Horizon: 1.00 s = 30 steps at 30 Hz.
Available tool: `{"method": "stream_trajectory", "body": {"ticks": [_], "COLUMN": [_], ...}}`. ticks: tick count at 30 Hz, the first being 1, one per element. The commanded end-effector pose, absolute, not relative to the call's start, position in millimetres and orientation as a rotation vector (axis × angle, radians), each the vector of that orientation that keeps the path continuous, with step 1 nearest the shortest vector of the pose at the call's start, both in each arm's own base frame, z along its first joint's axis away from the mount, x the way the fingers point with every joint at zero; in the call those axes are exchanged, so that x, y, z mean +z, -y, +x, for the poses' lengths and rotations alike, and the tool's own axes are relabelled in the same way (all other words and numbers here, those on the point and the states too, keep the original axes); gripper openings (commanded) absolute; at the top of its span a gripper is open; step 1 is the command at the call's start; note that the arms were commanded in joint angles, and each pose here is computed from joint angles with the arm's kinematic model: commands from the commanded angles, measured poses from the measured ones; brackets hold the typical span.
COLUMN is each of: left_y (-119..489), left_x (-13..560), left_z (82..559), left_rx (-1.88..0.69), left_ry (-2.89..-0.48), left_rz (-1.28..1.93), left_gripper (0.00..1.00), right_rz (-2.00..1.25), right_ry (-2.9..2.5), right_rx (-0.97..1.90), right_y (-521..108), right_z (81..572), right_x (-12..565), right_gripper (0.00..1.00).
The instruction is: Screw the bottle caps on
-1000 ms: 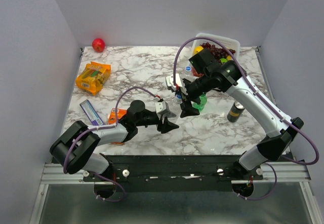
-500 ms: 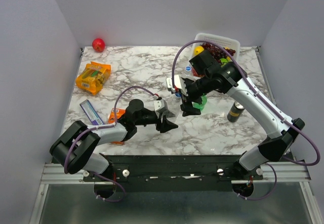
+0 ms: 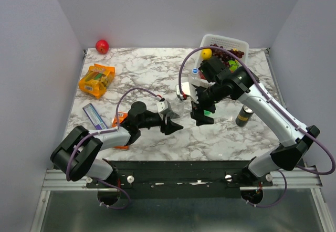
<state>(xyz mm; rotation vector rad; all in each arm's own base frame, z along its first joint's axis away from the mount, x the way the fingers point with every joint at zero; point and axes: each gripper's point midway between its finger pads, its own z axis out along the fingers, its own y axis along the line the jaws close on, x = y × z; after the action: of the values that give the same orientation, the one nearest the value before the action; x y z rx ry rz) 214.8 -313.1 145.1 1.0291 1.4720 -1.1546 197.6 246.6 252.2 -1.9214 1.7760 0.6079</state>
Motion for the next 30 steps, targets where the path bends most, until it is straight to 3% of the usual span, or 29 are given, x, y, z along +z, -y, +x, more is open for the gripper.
{"method": "stream_trajectory", "body": {"ticks": [1, 8, 17, 30], "left_y": [311, 314, 316, 306], "left_x": [148, 147, 149, 168], "left_z": [209, 209, 210, 239], "left_rx": [-1.138, -1.152, -1.160, -1.151], "left_ry": [-1.411, -1.427, -1.423, -1.470], "left_rz": [1.091, 1.109, 1.126, 0.922], "left_gripper": [0.00, 0.00, 0.00, 0.00], "right_rz": [-1.760, -1.801, -1.874, -1.919], "right_ry": [-1.773, -1.685, -1.600, -1.761], "right_rx": [0.464, 0.678, 0.702, 0.616], "right_y": [-247, -289, -309, -272], "right_z": [228, 226, 216, 199], "right_x": [286, 299, 287, 257], "right_gripper": [1.00, 1.00, 1.00, 1.00]}}
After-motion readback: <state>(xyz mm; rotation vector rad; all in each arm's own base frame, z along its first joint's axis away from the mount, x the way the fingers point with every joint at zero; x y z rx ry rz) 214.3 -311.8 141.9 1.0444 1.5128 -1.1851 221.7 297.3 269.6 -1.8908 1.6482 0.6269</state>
